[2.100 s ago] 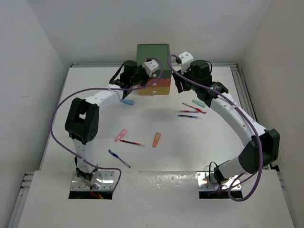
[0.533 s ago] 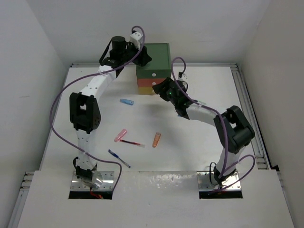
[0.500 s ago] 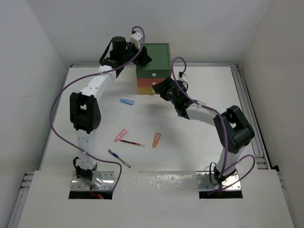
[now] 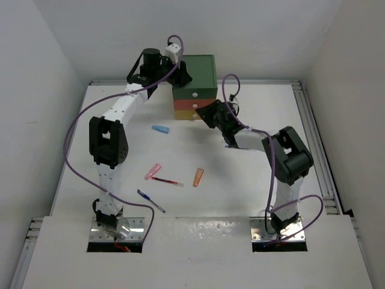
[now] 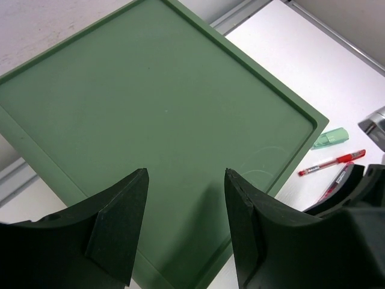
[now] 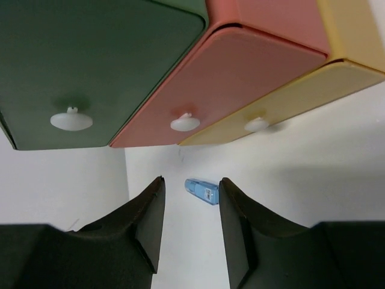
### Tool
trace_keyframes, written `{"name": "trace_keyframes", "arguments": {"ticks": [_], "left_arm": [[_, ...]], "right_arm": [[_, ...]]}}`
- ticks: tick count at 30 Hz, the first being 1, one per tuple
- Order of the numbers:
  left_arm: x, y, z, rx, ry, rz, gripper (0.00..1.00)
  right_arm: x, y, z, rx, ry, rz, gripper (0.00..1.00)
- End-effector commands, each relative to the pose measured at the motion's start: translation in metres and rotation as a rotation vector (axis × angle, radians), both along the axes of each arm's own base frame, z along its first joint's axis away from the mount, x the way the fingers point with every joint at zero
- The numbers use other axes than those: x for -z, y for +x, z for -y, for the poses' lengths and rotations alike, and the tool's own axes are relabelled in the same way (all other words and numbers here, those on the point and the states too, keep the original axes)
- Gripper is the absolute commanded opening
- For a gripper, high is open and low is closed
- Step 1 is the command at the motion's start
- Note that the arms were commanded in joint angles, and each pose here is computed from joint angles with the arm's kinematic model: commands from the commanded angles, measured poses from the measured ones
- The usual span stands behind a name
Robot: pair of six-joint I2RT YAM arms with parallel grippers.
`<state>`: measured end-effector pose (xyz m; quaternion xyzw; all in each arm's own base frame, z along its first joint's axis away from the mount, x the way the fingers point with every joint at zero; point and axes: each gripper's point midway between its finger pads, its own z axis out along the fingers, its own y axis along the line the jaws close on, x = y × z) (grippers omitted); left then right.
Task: Sort the stationery into containers
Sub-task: Open the drawer in the storage box.
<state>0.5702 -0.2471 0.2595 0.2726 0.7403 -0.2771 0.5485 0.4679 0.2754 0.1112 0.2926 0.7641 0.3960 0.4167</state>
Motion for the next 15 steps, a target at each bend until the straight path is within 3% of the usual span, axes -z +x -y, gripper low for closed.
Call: {"name": "trace_keyframes", "arguments": {"ticks": [1,10,15], "left_arm": [[-0.009,-0.002,-0.003,0.005,-0.021,0.008,0.59],[-0.002,0.001,0.000,0.010,-0.017,-0.002,0.59],[0.004,0.001,-0.001,0.010,-0.018,-0.020,0.59]], "right_arm": [[-0.039,0.017,-0.016,-0.039,0.097,0.106,0.41],[-0.032,0.029,-0.018,-0.032,0.086,0.141,0.44],[-0.029,0.041,-0.013,-0.009,0.077,0.142,0.40]]}}
